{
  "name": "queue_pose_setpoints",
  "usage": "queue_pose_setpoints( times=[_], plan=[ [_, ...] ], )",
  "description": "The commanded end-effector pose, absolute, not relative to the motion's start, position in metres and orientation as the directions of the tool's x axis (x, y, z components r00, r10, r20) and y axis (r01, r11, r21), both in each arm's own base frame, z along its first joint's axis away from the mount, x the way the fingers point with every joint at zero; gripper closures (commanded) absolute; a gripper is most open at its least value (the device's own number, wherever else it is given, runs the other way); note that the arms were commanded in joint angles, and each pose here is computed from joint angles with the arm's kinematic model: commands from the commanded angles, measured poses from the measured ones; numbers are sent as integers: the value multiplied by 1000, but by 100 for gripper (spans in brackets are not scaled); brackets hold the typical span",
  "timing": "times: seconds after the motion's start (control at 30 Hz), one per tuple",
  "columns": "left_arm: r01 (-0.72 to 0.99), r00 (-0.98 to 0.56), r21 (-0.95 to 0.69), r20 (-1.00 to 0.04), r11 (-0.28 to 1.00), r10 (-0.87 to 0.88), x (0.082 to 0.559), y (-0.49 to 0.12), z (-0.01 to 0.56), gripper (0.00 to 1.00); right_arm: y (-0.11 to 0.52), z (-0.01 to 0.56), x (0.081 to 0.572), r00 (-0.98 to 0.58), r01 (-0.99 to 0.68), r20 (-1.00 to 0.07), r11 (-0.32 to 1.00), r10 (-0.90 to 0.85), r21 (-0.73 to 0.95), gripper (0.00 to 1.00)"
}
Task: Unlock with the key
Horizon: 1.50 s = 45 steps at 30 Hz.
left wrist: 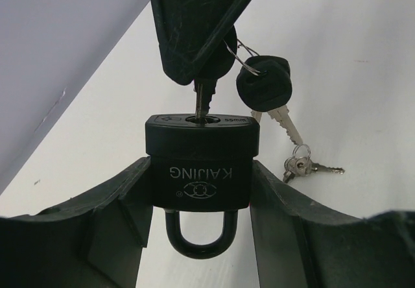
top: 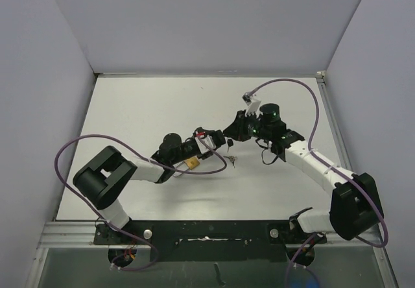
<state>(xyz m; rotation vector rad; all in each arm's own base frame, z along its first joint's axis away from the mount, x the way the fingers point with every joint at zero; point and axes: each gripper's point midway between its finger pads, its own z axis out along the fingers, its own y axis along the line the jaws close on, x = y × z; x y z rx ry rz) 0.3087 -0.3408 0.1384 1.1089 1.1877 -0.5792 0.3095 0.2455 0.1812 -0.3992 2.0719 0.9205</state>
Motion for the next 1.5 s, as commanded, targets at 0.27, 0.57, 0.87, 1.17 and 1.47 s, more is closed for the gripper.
queue_pose_setpoints(
  times=[0.27,0.57,0.87,1.17,1.47],
  plan=[
    [668,574,425,-817,610,-59,306,-322,310,100,279,172,296,-719,-561,-695,610,-25,559,100],
    [740,570,440,-812,509,-126,287,-318,332,100,279,182,292,-693,-617,-716,583,-85,529,100],
    [793,550,469,-826,390,-124,272,-327,330,100,280,184,296,-692,-623,-716,578,-94,526,100],
    [775,556,470,-825,423,-100,277,-331,327,100,285,184,304,-720,-578,-693,587,-40,567,100],
    [733,571,453,-815,507,-97,287,-321,339,100,283,174,293,-734,-566,-678,581,-33,585,100]
  ],
)
